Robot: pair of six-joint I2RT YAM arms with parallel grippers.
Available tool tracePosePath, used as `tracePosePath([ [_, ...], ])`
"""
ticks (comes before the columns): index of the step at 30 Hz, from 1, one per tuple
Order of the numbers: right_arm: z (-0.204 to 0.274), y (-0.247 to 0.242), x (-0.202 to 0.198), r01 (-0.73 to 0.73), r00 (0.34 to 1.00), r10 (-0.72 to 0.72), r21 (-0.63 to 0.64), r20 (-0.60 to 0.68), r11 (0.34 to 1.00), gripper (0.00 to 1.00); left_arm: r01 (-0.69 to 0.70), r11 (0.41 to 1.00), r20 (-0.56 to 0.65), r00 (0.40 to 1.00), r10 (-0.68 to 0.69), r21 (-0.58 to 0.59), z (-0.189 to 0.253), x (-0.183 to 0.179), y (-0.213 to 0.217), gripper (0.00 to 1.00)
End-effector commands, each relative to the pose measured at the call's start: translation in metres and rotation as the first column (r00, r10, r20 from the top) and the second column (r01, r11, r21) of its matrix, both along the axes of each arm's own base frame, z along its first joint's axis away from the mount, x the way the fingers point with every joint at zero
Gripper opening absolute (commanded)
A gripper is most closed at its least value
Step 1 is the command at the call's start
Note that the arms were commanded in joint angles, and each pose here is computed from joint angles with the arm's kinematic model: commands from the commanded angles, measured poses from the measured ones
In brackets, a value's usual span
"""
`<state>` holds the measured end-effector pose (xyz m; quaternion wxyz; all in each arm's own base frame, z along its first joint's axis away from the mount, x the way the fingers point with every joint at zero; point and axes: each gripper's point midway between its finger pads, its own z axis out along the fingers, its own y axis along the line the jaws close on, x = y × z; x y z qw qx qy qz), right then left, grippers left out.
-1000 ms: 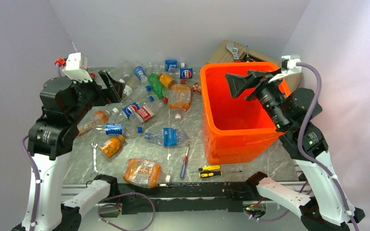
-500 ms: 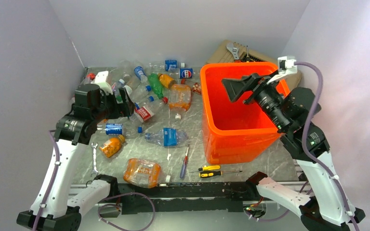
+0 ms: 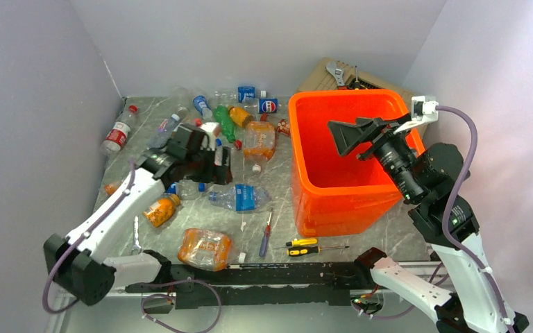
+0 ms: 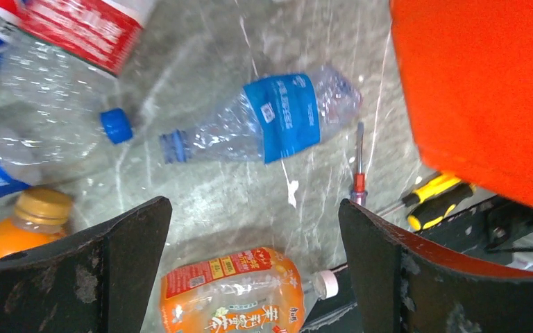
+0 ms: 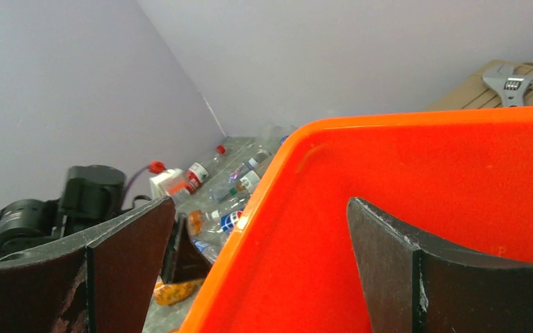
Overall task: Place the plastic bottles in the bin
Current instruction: Pick up the plastic bottle at the center of the board.
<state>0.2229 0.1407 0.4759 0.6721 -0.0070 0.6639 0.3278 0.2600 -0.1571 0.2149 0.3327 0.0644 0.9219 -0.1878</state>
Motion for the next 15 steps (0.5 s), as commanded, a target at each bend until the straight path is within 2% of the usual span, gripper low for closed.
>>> tracePosePath([
  [1, 0.005, -0.005, -0.01, -0.007, 0.997, 0.01, -0.028, 0.081, 1.0, 1.0, -0.002, 0.995, -0.031, 0.999, 0.005, 0.095, -0.019, -0.002, -0.016, 0.96],
  [5, -0.01, -0.001, -0.016, -0.05, 0.996, 0.054, -0.06, 0.067, 0.997, 1.0, 0.119, 0.981, -0.082, 0.991, -0.107, 0.152, -0.038, -0.006, -0.04, 0.96],
  [8, -0.025, 0.004, -0.016, -0.072, 0.996, 0.075, -0.086, 0.036, 0.994, 1.0, 0.243, 0.944, -0.085, 0.97, -0.229, 0.222, -0.054, -0.011, -0.061, 0.97],
  [10, -0.034, 0.005, -0.014, -0.075, 0.997, 0.078, -0.096, 0.024, 0.993, 1.0, 0.372, 0.892, -0.067, 0.928, -0.367, 0.258, -0.065, -0.015, -0.076, 0.96],
  [12, -0.039, 0.005, -0.015, -0.076, 0.997, 0.078, -0.099, 0.021, 0.992, 1.0, 0.509, 0.799, -0.027, 0.848, -0.53, 0.321, -0.073, -0.017, -0.089, 0.95],
  [15, -0.041, 0.004, -0.017, -0.077, 0.996, 0.08, -0.097, 0.025, 0.992, 1.0, 0.595, 0.687, 0.004, 0.755, -0.656, 0.418, -0.082, -0.009, -0.095, 0.96],
])
